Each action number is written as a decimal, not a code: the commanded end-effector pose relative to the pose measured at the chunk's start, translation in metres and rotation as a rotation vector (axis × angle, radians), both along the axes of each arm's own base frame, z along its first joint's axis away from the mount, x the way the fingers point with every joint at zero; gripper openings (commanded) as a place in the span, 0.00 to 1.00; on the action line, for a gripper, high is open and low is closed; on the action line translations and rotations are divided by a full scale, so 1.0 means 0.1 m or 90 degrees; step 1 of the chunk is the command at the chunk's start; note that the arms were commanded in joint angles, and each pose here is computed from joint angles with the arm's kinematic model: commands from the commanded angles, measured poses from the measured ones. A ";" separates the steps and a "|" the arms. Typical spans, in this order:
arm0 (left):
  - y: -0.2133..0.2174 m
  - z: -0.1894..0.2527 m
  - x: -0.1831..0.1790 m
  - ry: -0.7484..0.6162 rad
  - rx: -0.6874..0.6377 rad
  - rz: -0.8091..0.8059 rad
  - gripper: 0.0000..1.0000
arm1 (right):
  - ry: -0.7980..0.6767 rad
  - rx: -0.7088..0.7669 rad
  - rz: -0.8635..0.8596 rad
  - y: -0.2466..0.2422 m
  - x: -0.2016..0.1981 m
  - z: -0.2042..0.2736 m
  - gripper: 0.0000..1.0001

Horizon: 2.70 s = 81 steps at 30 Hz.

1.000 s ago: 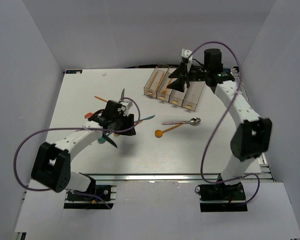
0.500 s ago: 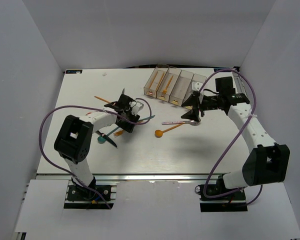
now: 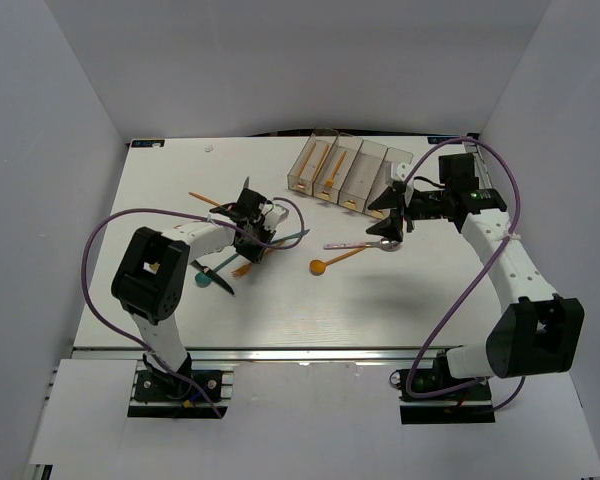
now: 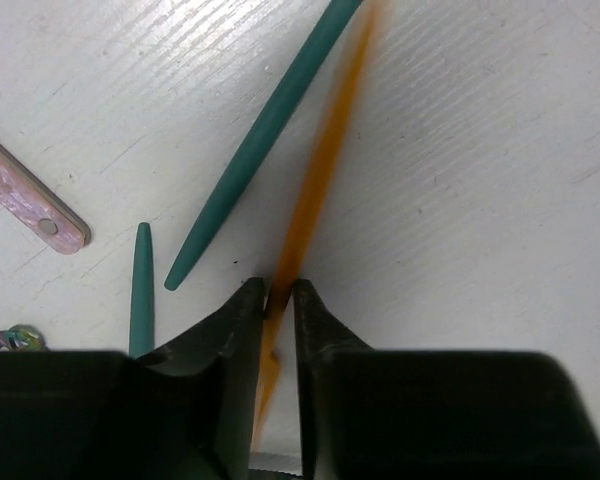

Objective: Sort the eating utensils into containers

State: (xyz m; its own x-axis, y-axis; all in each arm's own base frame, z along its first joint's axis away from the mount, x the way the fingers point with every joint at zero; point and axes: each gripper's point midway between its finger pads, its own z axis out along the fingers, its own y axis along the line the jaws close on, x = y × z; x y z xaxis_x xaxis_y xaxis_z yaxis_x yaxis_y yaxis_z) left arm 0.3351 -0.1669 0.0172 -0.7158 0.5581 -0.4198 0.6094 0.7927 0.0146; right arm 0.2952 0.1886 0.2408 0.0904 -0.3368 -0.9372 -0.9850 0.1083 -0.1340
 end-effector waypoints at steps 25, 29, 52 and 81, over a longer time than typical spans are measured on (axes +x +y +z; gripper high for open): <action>-1.87 1.76 1.60 -0.121 -0.493 -0.019 0.02 | -0.045 0.016 -0.076 -0.28 0.07 0.21 0.65; -2.07 1.83 2.13 -0.181 -0.523 0.012 0.03 | -0.041 0.018 -0.082 -0.30 0.04 0.19 0.65; -2.28 1.39 2.55 -0.288 -0.498 0.072 0.43 | -0.016 0.033 -0.097 -0.31 0.01 0.10 0.65; 0.58 1.37 0.19 -0.103 -0.342 0.445 0.66 | 0.099 -0.057 -0.154 -0.23 0.05 -0.40 0.60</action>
State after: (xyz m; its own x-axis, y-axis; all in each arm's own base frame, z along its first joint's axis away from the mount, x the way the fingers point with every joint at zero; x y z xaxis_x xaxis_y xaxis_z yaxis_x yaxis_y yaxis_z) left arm 0.3968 -0.1142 0.1881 -0.6315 -0.2837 -0.7216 0.0866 0.8990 -0.4292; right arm 0.3009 0.1618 0.2103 -0.1076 -0.3886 -0.9151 -0.9481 0.3172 -0.0233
